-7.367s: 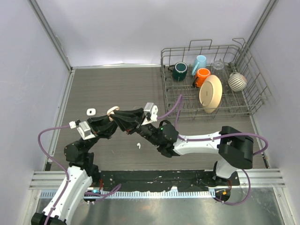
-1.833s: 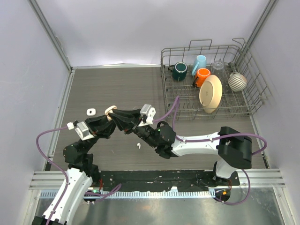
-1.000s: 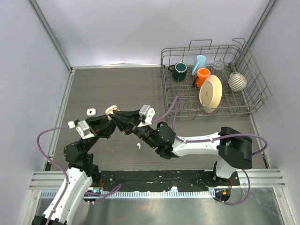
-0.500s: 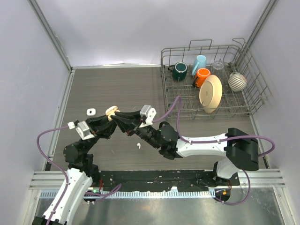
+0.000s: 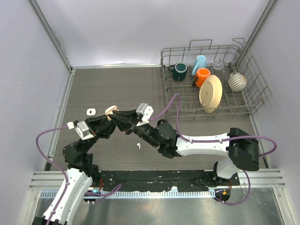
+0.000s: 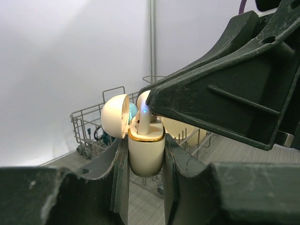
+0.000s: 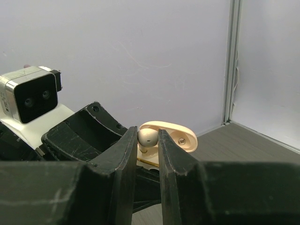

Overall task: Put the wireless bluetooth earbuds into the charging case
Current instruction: Place the earbud in the charging case.

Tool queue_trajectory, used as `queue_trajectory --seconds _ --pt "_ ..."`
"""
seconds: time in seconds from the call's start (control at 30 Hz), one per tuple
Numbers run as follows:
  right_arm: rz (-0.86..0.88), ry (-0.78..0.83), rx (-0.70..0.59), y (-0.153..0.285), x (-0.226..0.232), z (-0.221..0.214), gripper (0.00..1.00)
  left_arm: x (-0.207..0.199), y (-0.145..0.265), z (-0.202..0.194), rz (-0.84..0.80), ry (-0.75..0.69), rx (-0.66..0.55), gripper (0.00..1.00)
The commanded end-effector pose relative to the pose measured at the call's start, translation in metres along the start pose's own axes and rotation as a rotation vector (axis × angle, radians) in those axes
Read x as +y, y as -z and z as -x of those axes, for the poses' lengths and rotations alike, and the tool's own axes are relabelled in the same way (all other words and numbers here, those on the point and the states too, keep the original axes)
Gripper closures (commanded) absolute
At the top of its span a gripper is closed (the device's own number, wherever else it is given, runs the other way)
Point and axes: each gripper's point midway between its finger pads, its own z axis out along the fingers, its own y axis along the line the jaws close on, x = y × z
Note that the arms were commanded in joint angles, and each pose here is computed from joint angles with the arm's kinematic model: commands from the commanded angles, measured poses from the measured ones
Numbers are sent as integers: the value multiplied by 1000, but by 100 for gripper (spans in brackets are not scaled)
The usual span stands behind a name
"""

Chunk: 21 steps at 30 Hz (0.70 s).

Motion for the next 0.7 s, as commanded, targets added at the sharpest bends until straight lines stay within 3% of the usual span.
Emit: queue_trajectory --seconds 0.0,0.13,0.37,0.67 --pt "-71 60 62 -2 -18 -12 92 -24 -8 54 -107 -121 -138 100" --pt "-63 64 77 -1 -17 -14 86 -22 -8 52 -98 -121 -136 100" --pt "-67 56 53 -2 -17 -2 63 -20 -8 50 -86 -122 -131 100" --pt "-53 26 -35 -5 -14 30 43 -18 -7 47 -78 -117 -118 100"
